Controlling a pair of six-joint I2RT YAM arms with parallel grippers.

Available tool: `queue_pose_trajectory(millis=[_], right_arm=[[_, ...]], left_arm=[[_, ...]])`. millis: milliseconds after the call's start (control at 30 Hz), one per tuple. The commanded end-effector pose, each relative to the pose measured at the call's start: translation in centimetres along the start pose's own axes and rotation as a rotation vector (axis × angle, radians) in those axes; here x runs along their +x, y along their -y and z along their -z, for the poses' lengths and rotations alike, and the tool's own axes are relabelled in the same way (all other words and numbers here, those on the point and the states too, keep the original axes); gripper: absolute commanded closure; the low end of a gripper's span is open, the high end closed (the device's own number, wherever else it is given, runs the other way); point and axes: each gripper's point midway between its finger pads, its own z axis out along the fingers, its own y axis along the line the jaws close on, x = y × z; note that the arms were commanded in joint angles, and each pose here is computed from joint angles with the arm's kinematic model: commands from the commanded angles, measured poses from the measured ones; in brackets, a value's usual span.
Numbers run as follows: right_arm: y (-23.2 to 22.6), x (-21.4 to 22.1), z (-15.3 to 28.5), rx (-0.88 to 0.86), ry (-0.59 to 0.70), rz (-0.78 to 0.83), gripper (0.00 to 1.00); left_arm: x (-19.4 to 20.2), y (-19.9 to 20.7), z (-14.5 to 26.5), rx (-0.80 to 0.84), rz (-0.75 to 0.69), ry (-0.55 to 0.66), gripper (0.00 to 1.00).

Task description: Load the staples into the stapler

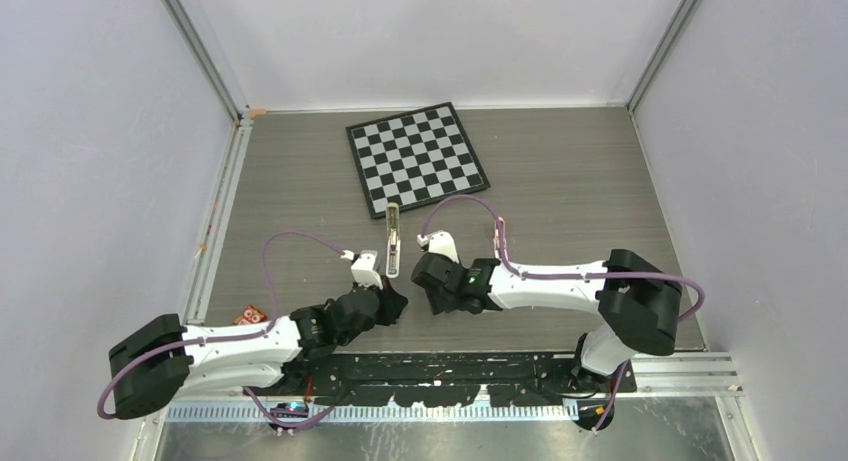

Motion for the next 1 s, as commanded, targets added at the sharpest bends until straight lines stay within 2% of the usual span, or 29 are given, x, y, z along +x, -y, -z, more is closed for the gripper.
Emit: queue_pose_trajectory(millis=[0, 567, 833, 967], right_arm=[[-1.0, -1.4, 0.1, -0.019, 0.031, 0.021, 0.51], [-0.5, -0.7, -1.1, 0.008, 0.014, 0.074, 0.51], [-0.6, -0.6, -1.5, 0.014, 0.006, 0.082, 0.58], [-0.5, -0.7, -1.4, 0.021, 0.008, 0.081, 0.65]], left_arm=[[-0.4, -0.5, -0.1, -0.026, -0.006, 0.031, 0.88], [-0.4, -0.5, -0.2, -0.034, -0.012, 0.024, 0.83], [-0.5, -0.5, -0.1, -0.035, -0.013, 0.023, 0.83], [-0.6, -0.6, 0.0, -0.039, -0.014, 0.028, 0.83]])
